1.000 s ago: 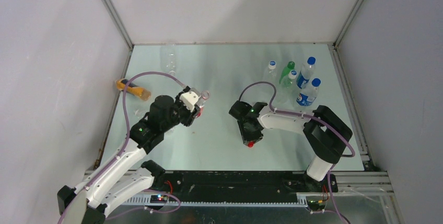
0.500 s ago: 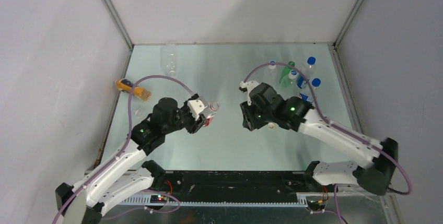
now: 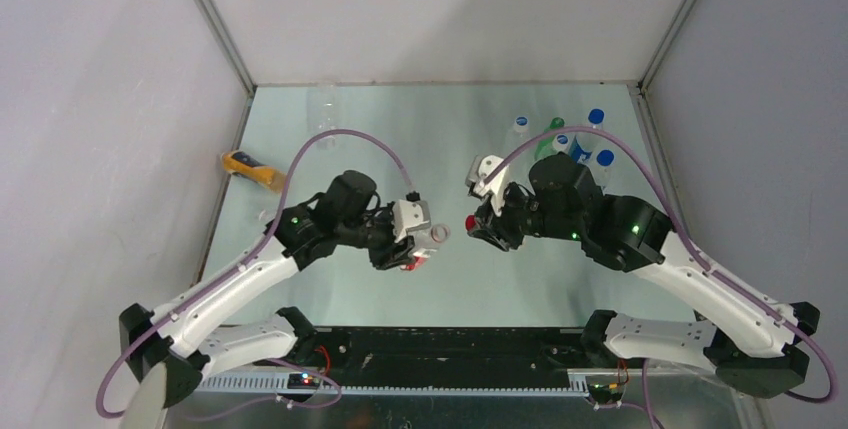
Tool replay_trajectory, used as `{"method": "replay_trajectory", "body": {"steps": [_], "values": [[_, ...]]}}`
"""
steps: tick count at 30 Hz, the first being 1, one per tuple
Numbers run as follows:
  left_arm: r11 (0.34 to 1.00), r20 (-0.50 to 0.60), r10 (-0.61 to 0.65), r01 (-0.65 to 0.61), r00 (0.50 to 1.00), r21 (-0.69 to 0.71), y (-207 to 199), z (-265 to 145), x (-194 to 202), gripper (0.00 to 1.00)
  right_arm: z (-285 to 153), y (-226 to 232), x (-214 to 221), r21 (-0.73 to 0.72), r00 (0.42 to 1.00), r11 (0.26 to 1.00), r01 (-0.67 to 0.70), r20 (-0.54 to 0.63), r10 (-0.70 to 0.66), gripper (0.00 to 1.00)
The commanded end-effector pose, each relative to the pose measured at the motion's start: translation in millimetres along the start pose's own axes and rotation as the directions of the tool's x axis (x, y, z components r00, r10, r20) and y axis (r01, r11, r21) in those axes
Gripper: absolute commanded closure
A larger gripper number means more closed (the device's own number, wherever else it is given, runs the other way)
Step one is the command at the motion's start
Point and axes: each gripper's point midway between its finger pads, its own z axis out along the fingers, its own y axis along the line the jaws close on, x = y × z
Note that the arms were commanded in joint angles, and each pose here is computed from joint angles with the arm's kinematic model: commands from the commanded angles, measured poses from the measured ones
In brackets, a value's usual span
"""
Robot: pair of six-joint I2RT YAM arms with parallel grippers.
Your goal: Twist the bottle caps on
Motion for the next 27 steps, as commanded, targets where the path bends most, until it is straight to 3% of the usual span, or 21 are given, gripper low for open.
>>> {"method": "replay_trajectory", "body": {"steps": [1,8,21,27], "values": [[0.994,-0.054,0.049,-0.043,0.997,0.104,-21.6,-2.5,-3.5,0.6,-10.1,13.2,-41.4,-0.052,0.96,0.967,0.248,0.146,-0.239,0.88],[0.99,-0.075,0.08,-0.07,0.994,0.125,-26.6,-4.6,-9.6,0.6,-0.8,42.1,-30.4,-0.18,0.903,0.886,0.428,0.133,-0.409,0.88],[0.98,-0.096,0.095,-0.076,0.991,0.186,-42.7,-6.2,-9.8,0.6,17.0,53.4,-16.8,-0.209,0.829,0.804,0.557,0.079,-0.554,0.88],[0.977,-0.056,0.104,-0.091,0.993,0.191,-46.0,-10.4,-19.3,0.61,19.6,64.2,-2.2,-0.269,0.797,0.76,0.591,0.051,-0.602,0.87]]}}
